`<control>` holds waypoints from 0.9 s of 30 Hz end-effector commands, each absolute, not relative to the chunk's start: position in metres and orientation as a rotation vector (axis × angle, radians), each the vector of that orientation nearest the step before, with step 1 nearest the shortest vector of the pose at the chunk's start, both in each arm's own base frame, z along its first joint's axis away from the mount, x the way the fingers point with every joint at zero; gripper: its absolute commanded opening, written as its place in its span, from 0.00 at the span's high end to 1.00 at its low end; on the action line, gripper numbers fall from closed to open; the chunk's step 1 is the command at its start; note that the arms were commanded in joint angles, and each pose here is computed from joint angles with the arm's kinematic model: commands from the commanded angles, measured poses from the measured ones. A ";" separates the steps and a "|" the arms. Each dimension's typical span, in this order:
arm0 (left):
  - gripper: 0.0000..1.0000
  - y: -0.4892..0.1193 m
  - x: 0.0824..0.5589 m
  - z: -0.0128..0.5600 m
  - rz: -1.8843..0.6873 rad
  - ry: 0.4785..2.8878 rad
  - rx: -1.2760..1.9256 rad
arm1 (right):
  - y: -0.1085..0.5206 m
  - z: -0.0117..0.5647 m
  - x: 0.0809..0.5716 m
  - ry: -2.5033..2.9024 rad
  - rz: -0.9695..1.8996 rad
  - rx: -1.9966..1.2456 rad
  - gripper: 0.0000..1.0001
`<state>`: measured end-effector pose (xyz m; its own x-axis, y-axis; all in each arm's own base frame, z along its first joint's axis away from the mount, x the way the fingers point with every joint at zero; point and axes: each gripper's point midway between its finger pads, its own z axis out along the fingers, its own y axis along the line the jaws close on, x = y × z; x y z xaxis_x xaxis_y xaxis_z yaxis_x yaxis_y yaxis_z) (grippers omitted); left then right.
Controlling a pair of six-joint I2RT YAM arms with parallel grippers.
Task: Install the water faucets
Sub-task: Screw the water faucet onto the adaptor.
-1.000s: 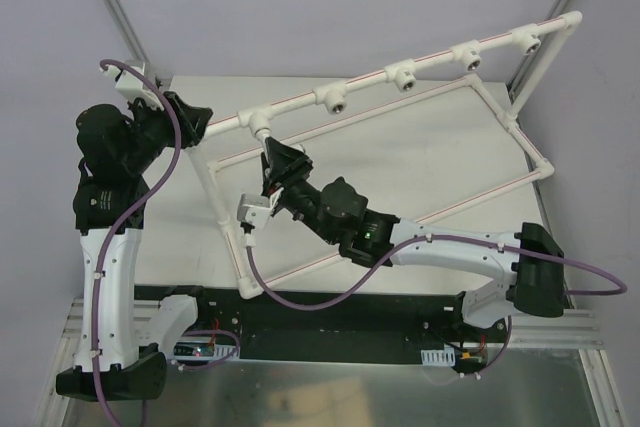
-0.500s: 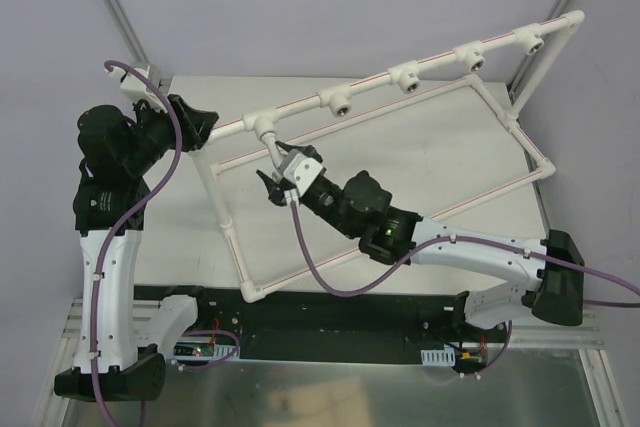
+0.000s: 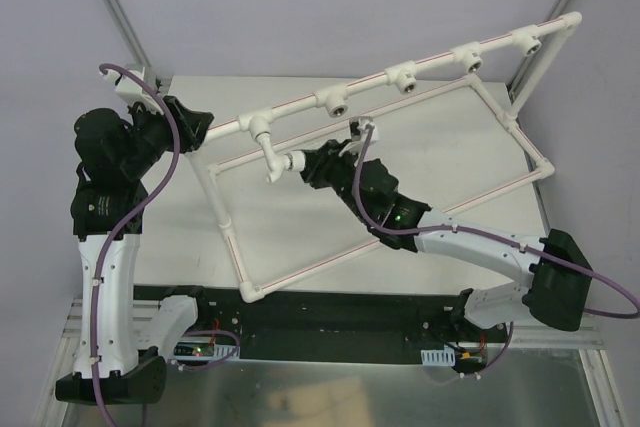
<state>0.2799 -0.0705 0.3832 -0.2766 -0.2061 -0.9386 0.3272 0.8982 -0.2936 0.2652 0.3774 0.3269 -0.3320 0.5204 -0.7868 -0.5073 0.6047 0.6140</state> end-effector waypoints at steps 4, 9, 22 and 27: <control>0.58 -0.077 0.252 0.292 -0.594 2.152 0.044 | 0.350 0.322 0.261 1.574 0.798 -0.158 0.57; 0.58 -0.078 0.252 0.292 -0.598 2.152 0.043 | 0.327 0.339 0.253 1.434 0.539 -0.442 0.42; 0.58 -0.079 0.253 0.293 -0.604 2.152 0.047 | 0.358 0.386 0.166 0.737 0.213 -1.087 0.34; 0.58 -0.079 0.252 0.293 -0.606 2.151 0.044 | 0.377 0.409 0.167 0.680 0.159 -1.073 0.31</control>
